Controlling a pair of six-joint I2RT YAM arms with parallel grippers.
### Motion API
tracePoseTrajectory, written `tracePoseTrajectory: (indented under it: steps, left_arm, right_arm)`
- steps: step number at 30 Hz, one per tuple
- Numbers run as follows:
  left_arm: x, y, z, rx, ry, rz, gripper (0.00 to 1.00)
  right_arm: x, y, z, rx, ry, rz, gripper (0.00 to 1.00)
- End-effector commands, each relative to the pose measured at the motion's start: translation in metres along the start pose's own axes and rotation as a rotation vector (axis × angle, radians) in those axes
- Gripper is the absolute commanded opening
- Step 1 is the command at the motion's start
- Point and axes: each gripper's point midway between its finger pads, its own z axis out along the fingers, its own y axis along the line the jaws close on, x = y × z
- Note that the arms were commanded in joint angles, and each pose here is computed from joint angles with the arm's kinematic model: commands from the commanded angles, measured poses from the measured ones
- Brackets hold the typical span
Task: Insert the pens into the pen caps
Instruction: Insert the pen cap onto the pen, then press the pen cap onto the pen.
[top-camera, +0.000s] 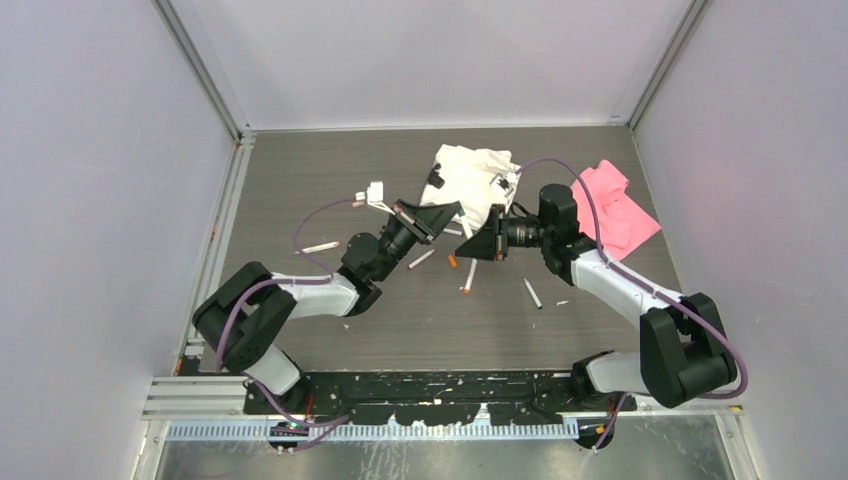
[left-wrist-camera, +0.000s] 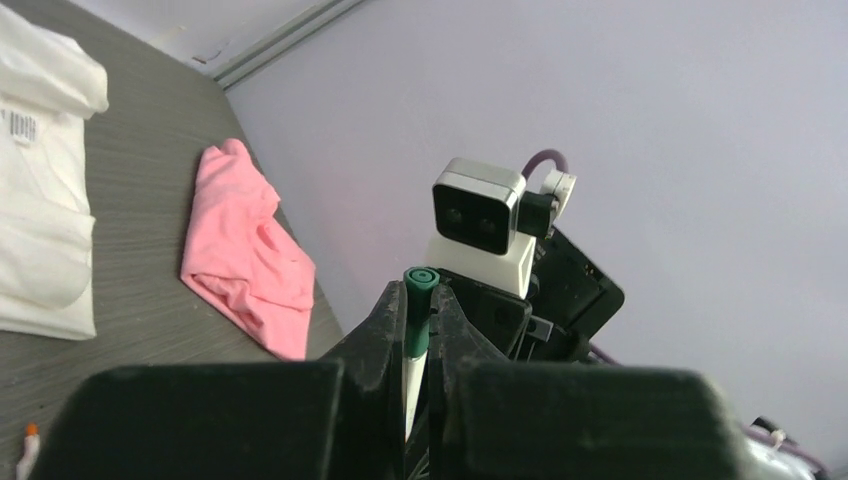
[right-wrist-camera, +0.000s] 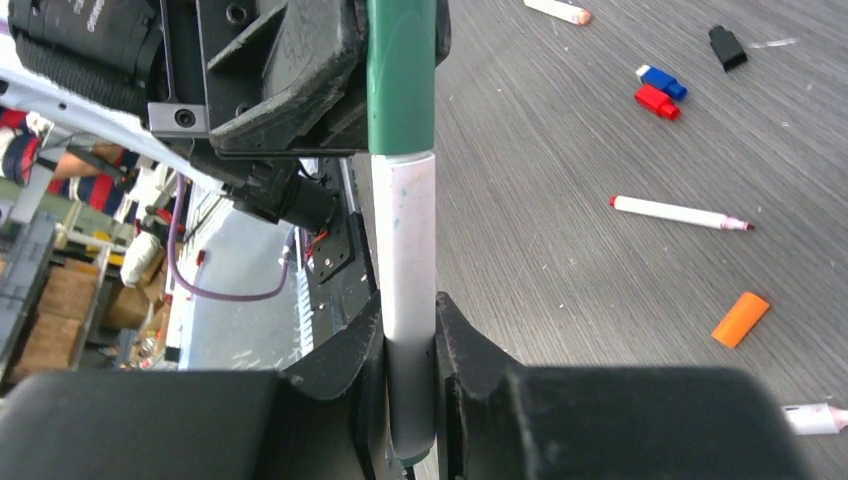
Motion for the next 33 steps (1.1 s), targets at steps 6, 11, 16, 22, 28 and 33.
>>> tracePoseTrajectory:
  steps: [6, 11, 16, 22, 28, 33]
  left_arm:
    - [0.051, -0.046, -0.018, 0.133, 0.339, 0.24, 0.04]
    - [0.046, -0.05, -0.018, 0.13, 0.324, 0.252, 0.08]
    - [0.036, -0.059, -0.019, 0.131, 0.295, 0.278, 0.12]
    - [0.029, -0.065, -0.025, 0.113, 0.295, 0.339, 0.17]
    - [0.024, -0.07, -0.029, 0.108, 0.294, 0.365, 0.25]
    - [0.012, -0.067, -0.037, 0.064, 0.283, 0.425, 0.37]
  right_arm:
    - [-0.031, 0.015, -0.009, -0.038, -0.084, -0.247, 0.01]
    - [-0.028, 0.02, -0.011, -0.066, -0.07, -0.272, 0.01]
    - [-0.025, 0.02, -0.012, -0.068, -0.047, -0.276, 0.01]
    - [-0.023, 0.021, -0.012, -0.074, -0.04, -0.276, 0.01]
    - [-0.022, 0.022, -0.012, -0.084, -0.034, -0.276, 0.01]
    - [-0.02, 0.026, -0.013, -0.11, -0.024, -0.287, 0.01]
